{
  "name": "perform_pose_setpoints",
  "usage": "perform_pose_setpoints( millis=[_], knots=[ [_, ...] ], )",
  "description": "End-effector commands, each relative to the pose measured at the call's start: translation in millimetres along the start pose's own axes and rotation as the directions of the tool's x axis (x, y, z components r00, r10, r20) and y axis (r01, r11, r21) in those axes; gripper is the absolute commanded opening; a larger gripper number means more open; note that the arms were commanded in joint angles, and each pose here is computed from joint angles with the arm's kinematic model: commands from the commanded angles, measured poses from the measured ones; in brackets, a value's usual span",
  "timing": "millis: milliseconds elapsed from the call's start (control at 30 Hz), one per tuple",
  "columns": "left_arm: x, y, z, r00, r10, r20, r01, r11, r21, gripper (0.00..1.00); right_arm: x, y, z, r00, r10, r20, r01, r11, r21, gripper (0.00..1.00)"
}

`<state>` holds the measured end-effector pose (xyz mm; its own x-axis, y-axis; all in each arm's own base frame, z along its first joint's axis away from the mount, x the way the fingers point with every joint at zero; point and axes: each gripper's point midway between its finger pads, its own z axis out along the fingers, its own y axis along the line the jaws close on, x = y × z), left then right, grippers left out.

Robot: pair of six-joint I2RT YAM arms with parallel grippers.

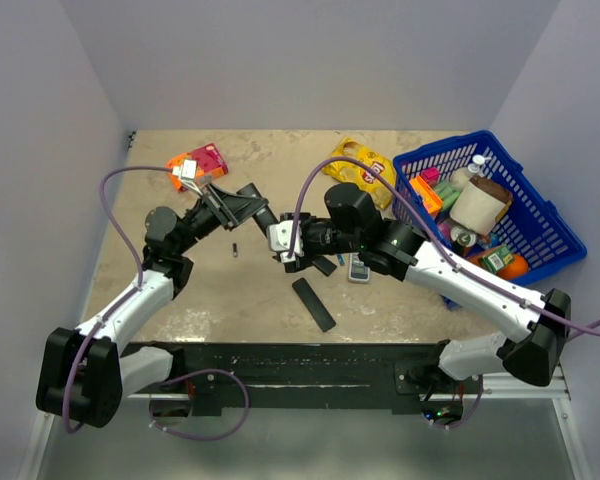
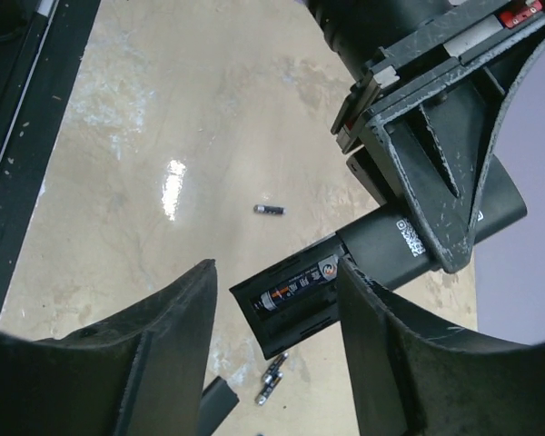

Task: Load the batteries into the remote control
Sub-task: Load the battery into the remote control.

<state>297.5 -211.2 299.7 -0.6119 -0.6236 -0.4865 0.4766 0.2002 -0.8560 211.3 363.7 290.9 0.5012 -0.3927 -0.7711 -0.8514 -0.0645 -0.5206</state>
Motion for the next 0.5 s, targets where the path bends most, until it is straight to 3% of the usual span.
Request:
perform_pose_setpoints(
  millis=[0,333,467],
  knots=[
    [-5.1,-25.9,4.0,0.997,0.073,-0.022,-0.071,0.994,0.078,0.00,-29.7,-15.0,-5.3,0.995,-0.064,0.081,0.063,0.998,0.015,0.54],
    [-3.9,-31.1,5.0,0.994,0.099,-0.048,-0.094,0.991,0.093,0.00,-29.9,-25.7,-4.8,0.994,-0.076,0.079,0.072,0.996,0.052,0.47],
    [-3.6,-32.3,4.8,0.993,0.104,-0.050,-0.099,0.990,0.097,0.00,-24.3,-27.3,-3.1,0.995,-0.068,0.068,0.065,0.997,0.052,0.39]
  ],
)
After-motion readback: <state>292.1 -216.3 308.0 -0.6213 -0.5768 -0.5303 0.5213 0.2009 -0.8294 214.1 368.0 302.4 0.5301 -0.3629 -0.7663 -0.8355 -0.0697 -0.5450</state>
